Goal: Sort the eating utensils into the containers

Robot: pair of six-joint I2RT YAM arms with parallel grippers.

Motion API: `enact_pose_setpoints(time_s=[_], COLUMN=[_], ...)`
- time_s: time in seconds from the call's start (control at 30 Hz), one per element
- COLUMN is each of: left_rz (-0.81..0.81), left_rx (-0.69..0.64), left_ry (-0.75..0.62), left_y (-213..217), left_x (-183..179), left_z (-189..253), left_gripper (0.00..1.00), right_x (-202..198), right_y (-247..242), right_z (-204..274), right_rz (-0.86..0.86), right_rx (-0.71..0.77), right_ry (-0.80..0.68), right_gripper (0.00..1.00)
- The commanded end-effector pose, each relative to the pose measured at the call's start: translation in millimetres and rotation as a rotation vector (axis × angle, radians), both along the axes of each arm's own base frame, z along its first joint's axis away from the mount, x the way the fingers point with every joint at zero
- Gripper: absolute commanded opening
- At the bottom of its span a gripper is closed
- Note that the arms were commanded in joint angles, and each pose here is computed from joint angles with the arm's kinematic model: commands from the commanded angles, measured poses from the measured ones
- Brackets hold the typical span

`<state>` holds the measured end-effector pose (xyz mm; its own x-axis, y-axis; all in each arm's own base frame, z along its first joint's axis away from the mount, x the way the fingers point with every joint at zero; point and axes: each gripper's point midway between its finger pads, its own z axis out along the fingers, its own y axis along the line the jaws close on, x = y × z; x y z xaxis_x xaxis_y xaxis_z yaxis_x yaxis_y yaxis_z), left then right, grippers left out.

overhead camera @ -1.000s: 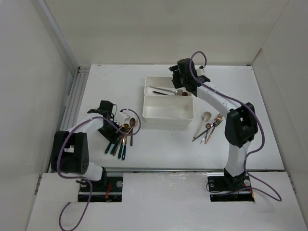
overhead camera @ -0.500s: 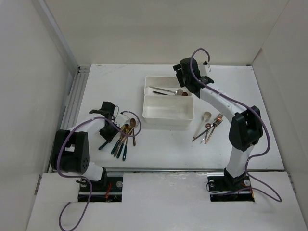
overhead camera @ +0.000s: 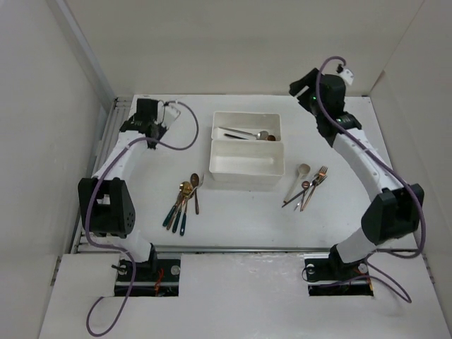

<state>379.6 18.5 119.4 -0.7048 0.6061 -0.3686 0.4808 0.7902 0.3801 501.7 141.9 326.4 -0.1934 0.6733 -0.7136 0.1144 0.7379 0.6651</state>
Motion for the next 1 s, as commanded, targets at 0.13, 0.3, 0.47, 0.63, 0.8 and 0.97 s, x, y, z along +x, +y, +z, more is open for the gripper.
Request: enact_pose_setpoints(time_s=[0.13, 0.3, 0.47, 0.63, 0.8, 0.97], left_rz=[-0.326, -0.661, -0.769, -0.834, -0.874, -0.719], left_rx=[0.132, 0.04, 0.006, -0.004, 0.025, -0.063], left_ry=[-0.587, -0.654, -0.585, -0.544, -0.518, -0.557], left_y=[-107, -224, -289, -314, -326, -332], left_x=[133, 152, 161, 150, 139, 142], left_z=[142, 152, 102, 73, 42, 59], left_gripper=[0.0, 0.0, 0.0, 0.0, 0.24, 0.68], right_x=[-62, -88, -105, -123, -136, -168], right_y=[-89, -109, -122, -122, -121, -129], right_z=[-38, -96, -138, -149, -152, -197], right_rz=[-0.134, -0.125, -0.137, -0.128, -0.118, -0.116], right_rx=[-0.144, -0.168, -0.188, -0.186, -0.185, -0.181], right_ry=[0.054, 0.273, 0.447, 0.46, 0.479, 0.682], right_gripper=[0.81, 0.91, 0.91, 0.91, 0.94, 0.95])
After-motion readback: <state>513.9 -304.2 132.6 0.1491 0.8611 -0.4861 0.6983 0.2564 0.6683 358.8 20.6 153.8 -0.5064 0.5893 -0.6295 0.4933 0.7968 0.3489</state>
